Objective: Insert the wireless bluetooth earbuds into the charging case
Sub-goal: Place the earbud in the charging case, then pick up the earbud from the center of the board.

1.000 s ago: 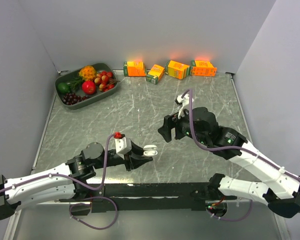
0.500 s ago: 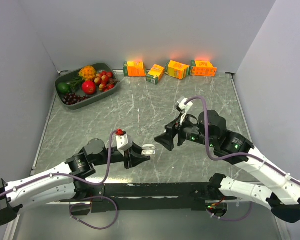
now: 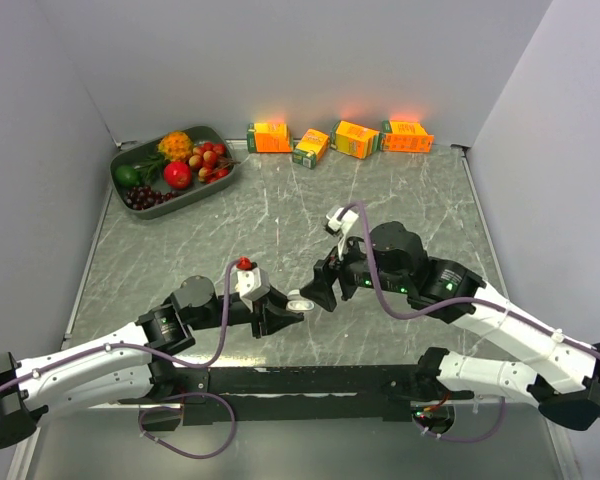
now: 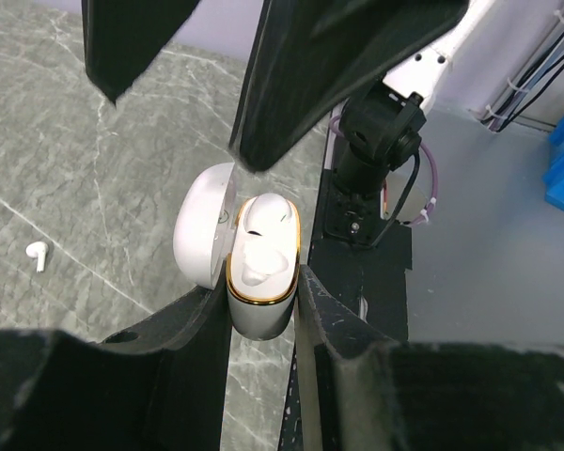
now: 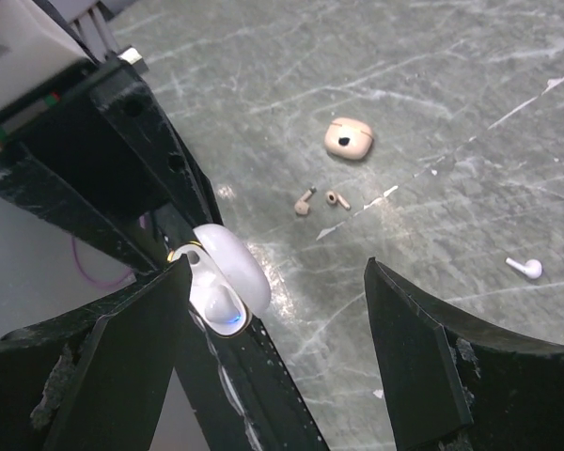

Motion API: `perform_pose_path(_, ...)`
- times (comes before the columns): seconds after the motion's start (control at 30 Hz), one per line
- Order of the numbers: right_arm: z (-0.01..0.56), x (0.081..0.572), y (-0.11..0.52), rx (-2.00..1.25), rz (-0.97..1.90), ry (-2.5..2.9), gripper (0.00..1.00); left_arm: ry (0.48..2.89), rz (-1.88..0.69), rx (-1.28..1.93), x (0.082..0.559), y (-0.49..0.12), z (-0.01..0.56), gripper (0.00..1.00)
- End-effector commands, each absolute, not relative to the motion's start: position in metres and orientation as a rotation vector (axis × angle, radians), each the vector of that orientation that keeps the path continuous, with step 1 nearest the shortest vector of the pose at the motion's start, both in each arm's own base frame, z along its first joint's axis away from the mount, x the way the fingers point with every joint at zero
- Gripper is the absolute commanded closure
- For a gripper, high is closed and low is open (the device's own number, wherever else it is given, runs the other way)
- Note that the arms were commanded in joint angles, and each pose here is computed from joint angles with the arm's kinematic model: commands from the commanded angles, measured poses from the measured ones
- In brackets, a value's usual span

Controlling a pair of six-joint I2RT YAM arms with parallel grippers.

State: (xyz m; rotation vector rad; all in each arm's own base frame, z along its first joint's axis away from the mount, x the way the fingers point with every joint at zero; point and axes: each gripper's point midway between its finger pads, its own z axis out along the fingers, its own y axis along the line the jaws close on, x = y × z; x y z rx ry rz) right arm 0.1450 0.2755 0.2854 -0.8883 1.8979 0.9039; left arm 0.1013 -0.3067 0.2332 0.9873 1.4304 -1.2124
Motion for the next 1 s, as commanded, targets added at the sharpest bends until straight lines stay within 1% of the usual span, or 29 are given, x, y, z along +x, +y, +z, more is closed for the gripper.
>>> perform_pose_path(0.0, 0.29, 0.148, 0.277, -0.906, 0.859, 1.891, 0.18, 1.325, -1.258, 0.945, 0.101, -0.311, 0.269, 0.99)
perform_pose_path(0.73, 0.284, 0.164, 0.276, -0.834, 0.781, 1.951, 0.18, 1.259, -1.258, 0.948, 0.096, -0.305, 0.269, 0.99)
perform_pose_path(0.83, 0.294, 0.163, 0.274, -0.815, 0.792, 1.932, 0.17, 1.274, -1.251, 0.934, 0.099, -0.304, 0.269, 0.99)
perform_pose_path(0.97, 0.315, 0.162, 0.268, -0.774, 0.81, 1.886, 0.12, 1.302, -1.246, 0.924, 0.101, -0.304, 0.265, 0.99)
